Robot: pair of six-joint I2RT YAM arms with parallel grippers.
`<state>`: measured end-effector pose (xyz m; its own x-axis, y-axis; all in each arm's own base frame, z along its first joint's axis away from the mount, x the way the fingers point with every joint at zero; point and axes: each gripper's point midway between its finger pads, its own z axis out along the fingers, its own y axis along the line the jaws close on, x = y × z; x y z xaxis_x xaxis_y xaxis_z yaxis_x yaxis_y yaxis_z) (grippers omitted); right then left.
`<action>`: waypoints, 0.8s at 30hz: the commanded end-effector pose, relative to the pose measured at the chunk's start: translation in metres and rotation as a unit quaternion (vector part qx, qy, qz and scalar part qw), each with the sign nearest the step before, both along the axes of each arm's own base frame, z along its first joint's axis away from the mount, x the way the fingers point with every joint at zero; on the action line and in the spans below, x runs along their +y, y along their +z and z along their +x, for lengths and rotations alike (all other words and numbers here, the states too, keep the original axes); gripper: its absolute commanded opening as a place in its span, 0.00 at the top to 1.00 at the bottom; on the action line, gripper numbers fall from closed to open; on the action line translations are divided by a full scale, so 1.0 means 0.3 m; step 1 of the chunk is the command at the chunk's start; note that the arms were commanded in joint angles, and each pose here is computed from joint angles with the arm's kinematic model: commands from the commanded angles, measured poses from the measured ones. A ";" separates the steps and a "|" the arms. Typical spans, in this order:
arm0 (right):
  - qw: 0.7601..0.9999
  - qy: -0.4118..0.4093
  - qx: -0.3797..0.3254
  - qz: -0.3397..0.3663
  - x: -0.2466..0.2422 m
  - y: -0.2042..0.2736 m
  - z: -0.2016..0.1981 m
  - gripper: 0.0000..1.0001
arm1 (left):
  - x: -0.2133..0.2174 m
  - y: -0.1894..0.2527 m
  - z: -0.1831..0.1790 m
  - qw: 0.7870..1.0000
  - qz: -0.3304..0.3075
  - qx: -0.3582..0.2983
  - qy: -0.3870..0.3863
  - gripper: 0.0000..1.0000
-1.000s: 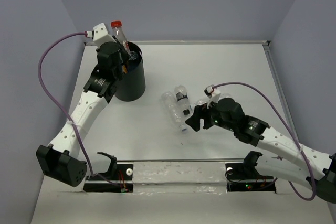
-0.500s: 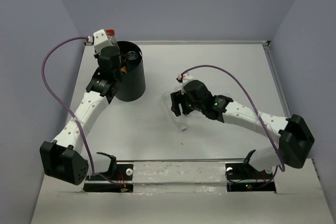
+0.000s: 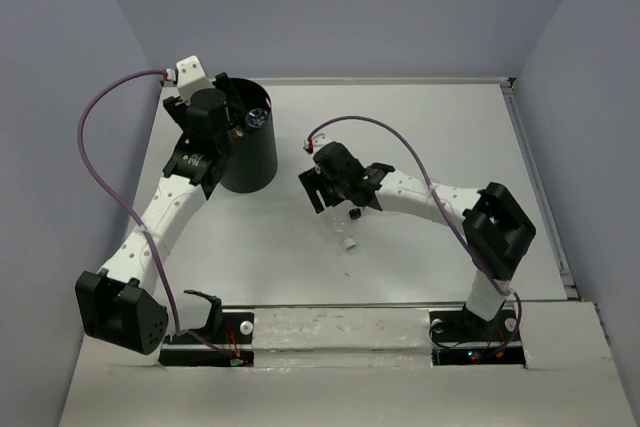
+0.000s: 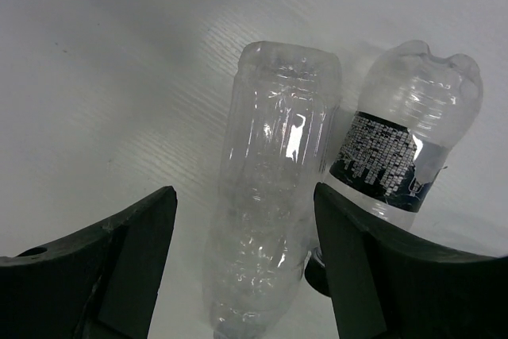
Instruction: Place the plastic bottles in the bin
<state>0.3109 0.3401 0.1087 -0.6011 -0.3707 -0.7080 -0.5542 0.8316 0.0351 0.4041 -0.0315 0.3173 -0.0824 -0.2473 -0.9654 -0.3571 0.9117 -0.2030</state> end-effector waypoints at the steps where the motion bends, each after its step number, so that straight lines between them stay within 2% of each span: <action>1: 1.000 0.011 -0.013 -0.017 0.029 0.011 0.036 0.25 | 0.011 0.154 -0.041 0.998 -0.020 -0.058 -0.006 0.09; 7: 0.999 0.016 0.002 -0.036 0.062 -0.053 0.061 0.25 | -0.048 0.250 -0.113 0.992 -0.055 -0.088 -0.074 0.09; 11: 0.998 0.018 0.011 -0.053 0.085 -0.101 0.066 0.25 | -0.076 0.329 -0.203 0.984 -0.067 -0.114 -0.123 0.09; 21: 0.998 0.024 0.031 -0.058 0.148 -0.157 0.079 0.24 | -0.161 0.327 -0.368 0.961 -0.093 -0.125 -0.230 0.09; 22: 0.997 0.032 0.032 -0.055 0.168 -0.158 0.063 0.25 | -0.172 0.321 -0.378 0.958 -0.095 -0.123 -0.241 0.09; 24: 0.998 0.037 0.034 -0.045 0.196 -0.144 0.048 0.38 | -0.177 0.324 -0.402 0.955 -0.099 -0.129 -0.250 0.09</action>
<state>0.3328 0.3738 0.0450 -0.6411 -0.4835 -0.5960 -0.5814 0.8129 -0.0341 0.2940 -0.0704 0.4210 0.0406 -0.4170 -0.9080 0.1121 0.9049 -0.4106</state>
